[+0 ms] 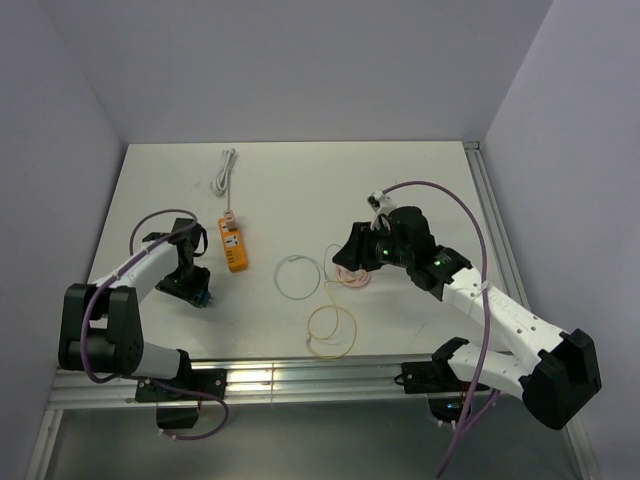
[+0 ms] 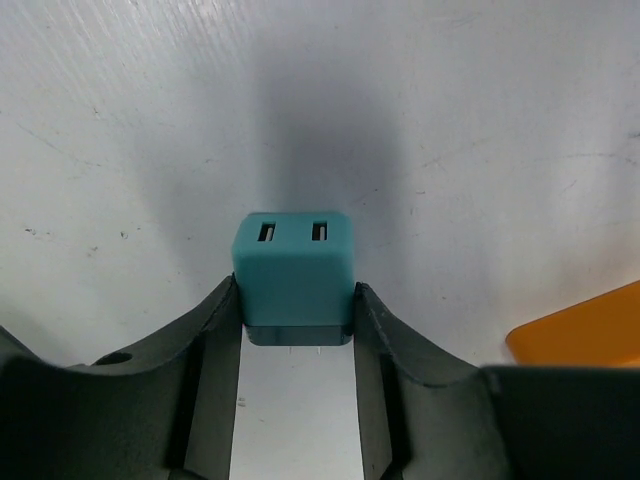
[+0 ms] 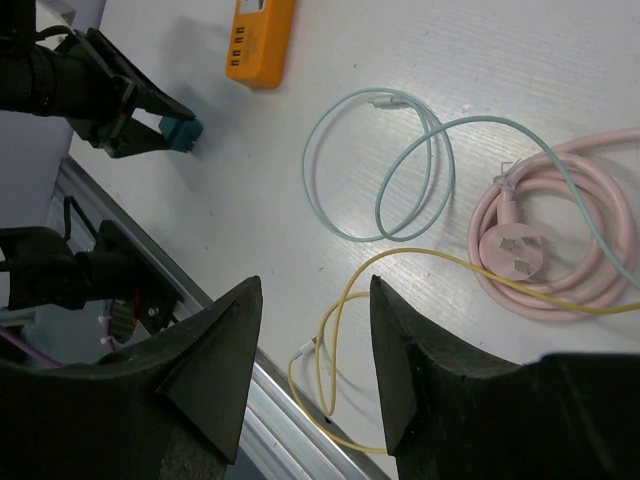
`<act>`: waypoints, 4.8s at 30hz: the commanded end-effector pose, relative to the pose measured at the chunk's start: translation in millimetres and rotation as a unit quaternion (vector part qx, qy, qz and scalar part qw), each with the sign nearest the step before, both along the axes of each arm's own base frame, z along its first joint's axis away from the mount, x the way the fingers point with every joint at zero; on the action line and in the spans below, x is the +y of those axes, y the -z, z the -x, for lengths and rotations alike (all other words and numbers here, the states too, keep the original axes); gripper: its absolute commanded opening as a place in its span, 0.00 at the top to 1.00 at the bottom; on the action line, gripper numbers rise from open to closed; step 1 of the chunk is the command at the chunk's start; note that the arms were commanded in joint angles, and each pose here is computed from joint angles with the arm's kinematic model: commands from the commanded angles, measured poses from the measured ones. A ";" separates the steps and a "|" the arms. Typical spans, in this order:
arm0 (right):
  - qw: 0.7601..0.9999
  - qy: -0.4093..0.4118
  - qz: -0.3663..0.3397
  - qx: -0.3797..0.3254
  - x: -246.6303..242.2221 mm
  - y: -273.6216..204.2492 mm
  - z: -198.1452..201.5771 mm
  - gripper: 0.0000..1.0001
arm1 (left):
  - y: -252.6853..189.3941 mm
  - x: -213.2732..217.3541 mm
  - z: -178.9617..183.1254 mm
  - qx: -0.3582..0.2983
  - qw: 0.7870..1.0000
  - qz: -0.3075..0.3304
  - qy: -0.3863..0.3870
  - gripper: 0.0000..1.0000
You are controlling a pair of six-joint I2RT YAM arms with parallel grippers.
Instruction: Insert the plug
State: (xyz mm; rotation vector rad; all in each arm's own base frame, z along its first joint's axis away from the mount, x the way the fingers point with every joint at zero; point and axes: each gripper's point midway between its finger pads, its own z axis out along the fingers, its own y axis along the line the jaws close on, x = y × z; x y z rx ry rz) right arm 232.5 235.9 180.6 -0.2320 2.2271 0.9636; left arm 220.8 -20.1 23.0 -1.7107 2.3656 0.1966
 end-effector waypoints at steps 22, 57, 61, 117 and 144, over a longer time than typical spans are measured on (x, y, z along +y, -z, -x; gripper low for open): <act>0.999 0.023 -0.015 -0.043 21.8 1.1 -18.9 0.46 | -225.5 -116.7 -52.9 -0.507 0.732 0.147 0.431 1.00; 0.971 0.037 -0.092 -0.216 122.3 -73.5 -10.4 0.35 | -199.7 -214.7 -37.2 -0.407 0.777 0.394 0.274 1.00; 0.974 0.043 -0.077 -0.209 126.0 -63.1 -14.6 0.35 | -204.6 -220.9 -33.6 -0.406 0.774 0.398 0.279 1.00; 0.914 -0.299 -0.248 -0.120 61.7 -106.6 92.0 1.00 | -282.6 -241.3 30.6 -0.552 0.458 0.307 0.625 0.36; 0.911 -0.282 -0.281 -0.109 73.3 -124.7 73.7 1.00 | -278.6 -252.0 63.9 -0.536 0.392 0.342 0.665 0.37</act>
